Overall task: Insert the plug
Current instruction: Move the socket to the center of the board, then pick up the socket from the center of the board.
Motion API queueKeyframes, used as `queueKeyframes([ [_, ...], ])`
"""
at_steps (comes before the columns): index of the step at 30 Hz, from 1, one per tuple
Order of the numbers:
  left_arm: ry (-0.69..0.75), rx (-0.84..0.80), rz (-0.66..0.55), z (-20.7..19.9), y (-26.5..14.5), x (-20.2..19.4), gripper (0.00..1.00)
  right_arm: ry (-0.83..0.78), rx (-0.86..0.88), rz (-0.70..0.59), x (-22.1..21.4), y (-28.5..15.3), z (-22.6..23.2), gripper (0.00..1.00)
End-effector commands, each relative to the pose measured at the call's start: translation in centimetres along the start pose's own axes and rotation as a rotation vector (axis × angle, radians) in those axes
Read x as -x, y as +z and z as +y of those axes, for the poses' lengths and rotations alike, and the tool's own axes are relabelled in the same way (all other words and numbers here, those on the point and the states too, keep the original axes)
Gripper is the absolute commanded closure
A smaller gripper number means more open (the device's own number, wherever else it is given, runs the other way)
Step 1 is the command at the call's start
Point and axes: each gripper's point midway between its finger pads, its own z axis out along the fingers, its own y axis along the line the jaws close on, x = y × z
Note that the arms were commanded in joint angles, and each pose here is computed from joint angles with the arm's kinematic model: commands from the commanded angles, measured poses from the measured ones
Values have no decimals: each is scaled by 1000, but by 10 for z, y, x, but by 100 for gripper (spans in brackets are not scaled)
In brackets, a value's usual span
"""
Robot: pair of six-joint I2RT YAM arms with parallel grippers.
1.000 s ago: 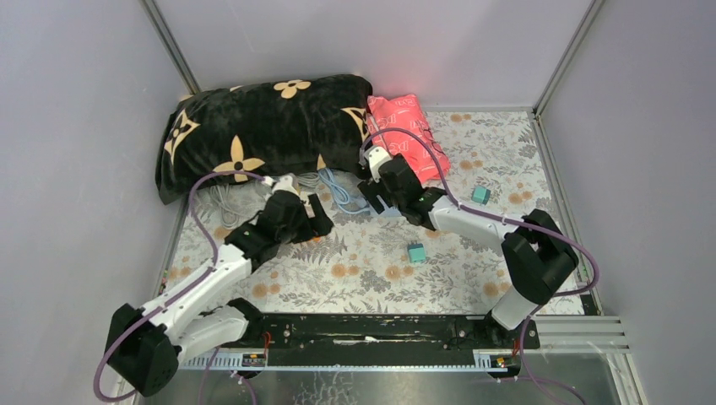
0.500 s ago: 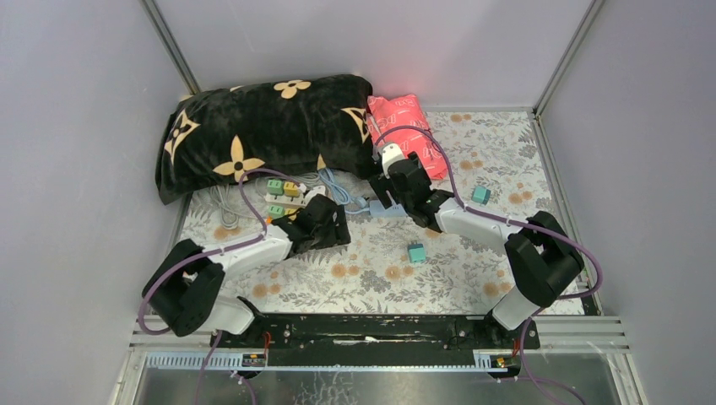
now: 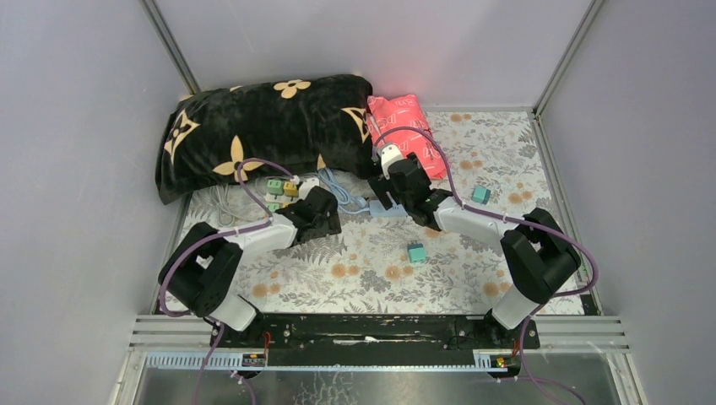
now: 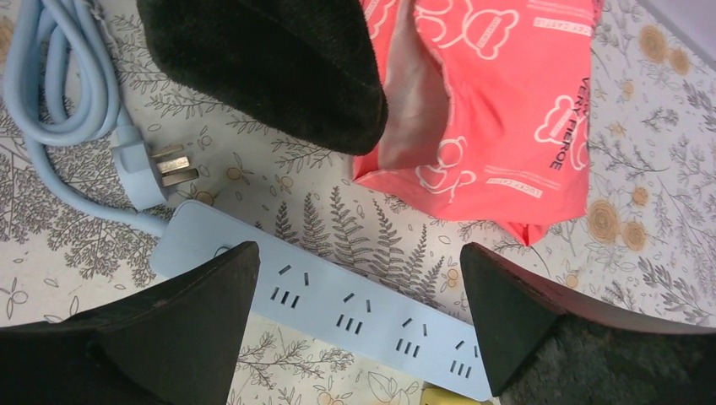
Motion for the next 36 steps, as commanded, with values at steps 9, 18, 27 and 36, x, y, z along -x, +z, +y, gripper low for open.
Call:
queueKeyframes([
  [9, 22, 187, -113, 40, 12, 45, 14, -35, 81, -10, 15, 1, 7, 4],
  [18, -32, 236, -163, 57, 7, 59, 13, -97, 210, 86, 5, 8, 19, 4],
  [27, -28, 80, -159, 22, -28, 59, 10, -242, 343, 216, -15, 0, 17, 1],
  [36, -49, -82, -267, 4, -110, 97, 6, -293, 457, 286, -33, 4, 19, 0],
])
